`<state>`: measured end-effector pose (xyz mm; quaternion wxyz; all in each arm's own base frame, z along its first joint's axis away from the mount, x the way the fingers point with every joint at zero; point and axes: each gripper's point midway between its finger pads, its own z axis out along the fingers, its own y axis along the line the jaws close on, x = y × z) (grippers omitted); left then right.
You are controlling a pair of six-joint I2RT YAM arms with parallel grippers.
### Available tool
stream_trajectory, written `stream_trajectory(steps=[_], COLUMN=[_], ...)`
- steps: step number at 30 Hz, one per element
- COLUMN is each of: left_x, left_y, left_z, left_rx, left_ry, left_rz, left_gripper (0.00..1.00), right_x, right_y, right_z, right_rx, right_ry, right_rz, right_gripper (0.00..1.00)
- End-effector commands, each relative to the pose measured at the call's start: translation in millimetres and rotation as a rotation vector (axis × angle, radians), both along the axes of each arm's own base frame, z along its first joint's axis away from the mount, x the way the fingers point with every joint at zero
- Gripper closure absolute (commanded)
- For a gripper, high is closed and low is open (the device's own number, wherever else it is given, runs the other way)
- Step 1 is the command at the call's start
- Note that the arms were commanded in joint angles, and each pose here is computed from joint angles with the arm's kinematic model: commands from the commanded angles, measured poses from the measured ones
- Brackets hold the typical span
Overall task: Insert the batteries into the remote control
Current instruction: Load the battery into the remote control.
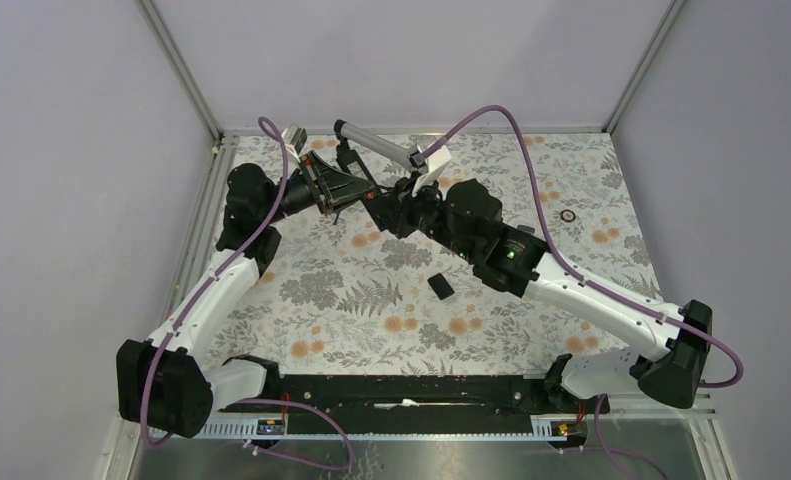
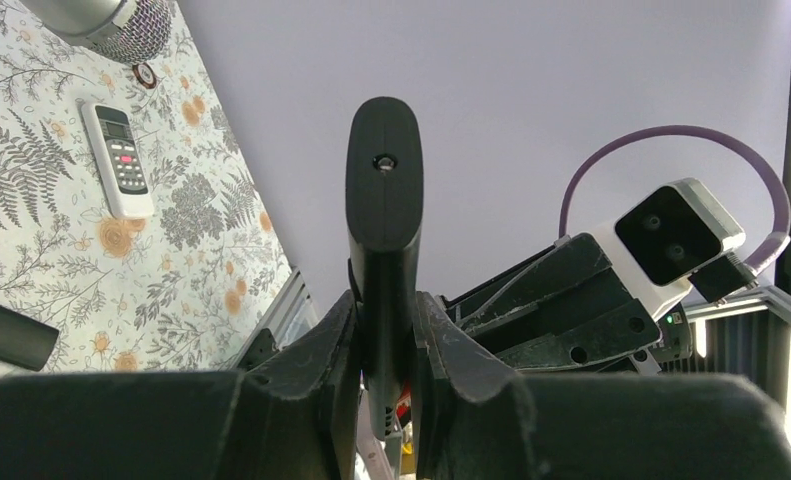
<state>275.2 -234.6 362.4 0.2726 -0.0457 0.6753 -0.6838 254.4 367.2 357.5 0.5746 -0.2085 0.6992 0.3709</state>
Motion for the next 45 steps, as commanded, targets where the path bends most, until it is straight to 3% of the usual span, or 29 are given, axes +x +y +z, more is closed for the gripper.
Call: stream_trajectory(steps=[1, 11, 22, 25, 30, 32, 38, 45], left_x=[-9, -2, 1, 3, 14, 19, 28, 32], left_y=[1, 2, 2, 2, 6, 6, 9, 13], left_z=[31, 28, 19, 16, 11, 11, 13, 17], left_rx=[-0.064, -0.06, -0.039, -0.021, 0.016, 0.018, 0.022, 0.018], left_ry=[-0.077, -0.014, 0.013, -0.001, -0.03, -0.046, -0.072, -0.082], left_rz=[-0.008, 0.012, 0.018, 0.026, 0.061, 0.069, 0.107, 0.152], left_gripper=[1.0, 1.0, 1.0, 1.0, 1.0, 1.0, 1.0, 1.0], right_x=[13, 9, 3, 2, -1, 1, 2, 13], right_y=[-11, -20, -18, -19, -29, -35, -26, -23], right_z=[-7, 4, 22, 33, 49, 44, 33, 19], right_rx=[-0.029, -0.019, 0.024, 0.05, 0.108, 0.129, 0.284, 0.481], right_ry=[-0.025, -0.066, -0.059, -0.038, 0.123, 0.231, 0.519, 0.697], right_rz=[-0.078, -0.078, -0.053, -0.059, -0.099, -0.138, -0.14, -0.182], right_gripper=[0.81, 0.76, 0.6, 0.47, 0.09, 0.02, 0.0, 0.05])
